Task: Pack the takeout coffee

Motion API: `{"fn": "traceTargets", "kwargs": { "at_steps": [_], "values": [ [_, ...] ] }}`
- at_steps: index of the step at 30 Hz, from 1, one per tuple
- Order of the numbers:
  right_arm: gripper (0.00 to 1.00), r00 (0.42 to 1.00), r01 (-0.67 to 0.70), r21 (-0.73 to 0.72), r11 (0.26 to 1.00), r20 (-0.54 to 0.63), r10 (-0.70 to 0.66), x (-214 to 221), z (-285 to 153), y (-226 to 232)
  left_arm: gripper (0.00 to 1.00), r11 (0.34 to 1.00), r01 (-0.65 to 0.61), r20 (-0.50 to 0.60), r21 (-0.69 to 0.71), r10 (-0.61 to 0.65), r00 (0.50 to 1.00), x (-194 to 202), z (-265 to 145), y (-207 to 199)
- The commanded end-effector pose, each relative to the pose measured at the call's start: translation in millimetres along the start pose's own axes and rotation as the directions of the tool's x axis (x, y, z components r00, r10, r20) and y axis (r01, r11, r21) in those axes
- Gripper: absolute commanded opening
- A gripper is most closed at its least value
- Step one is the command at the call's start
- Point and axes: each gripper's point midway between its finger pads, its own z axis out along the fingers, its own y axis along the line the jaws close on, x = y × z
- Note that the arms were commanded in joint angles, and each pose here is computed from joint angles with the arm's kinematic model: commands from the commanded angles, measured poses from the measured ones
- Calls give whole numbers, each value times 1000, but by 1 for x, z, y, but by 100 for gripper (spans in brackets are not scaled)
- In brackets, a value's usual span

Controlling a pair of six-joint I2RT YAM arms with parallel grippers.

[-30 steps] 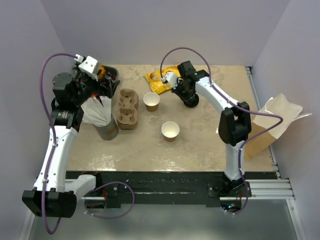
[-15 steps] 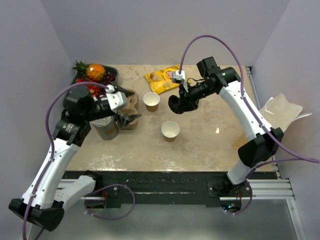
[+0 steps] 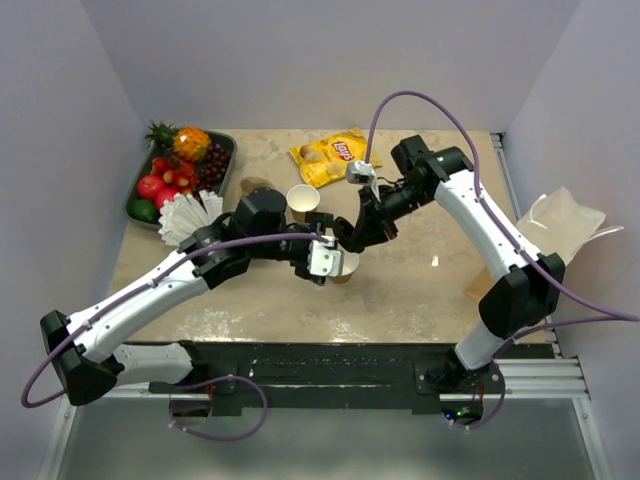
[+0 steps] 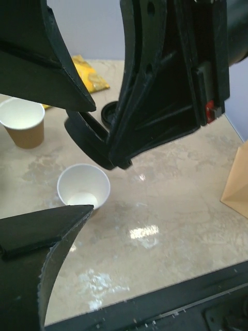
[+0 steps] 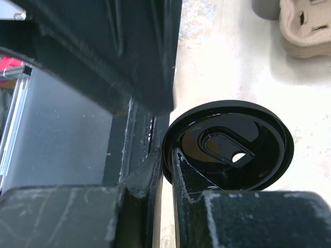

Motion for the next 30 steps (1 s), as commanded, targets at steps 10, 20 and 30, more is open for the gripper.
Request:
{"fn": "traceTargets", "kwargs": {
  "at_steps": [10, 20, 30],
  "values": [
    [9, 1000, -18, -53, 998, 23, 19, 9, -1, 33, 72, 960, -280, -40, 16, 281, 959, 6, 2, 9],
    [10, 999, -40, -58, 998, -2, 40, 12, 3, 32, 64, 930, -368, -27, 9, 368, 929, 11, 23, 6],
    [10, 999, -50, -65, 997, -14, 49, 11, 7, 31, 41, 896, -442, -65, 48, 444, 894, 23, 29, 5]
  ]
}}
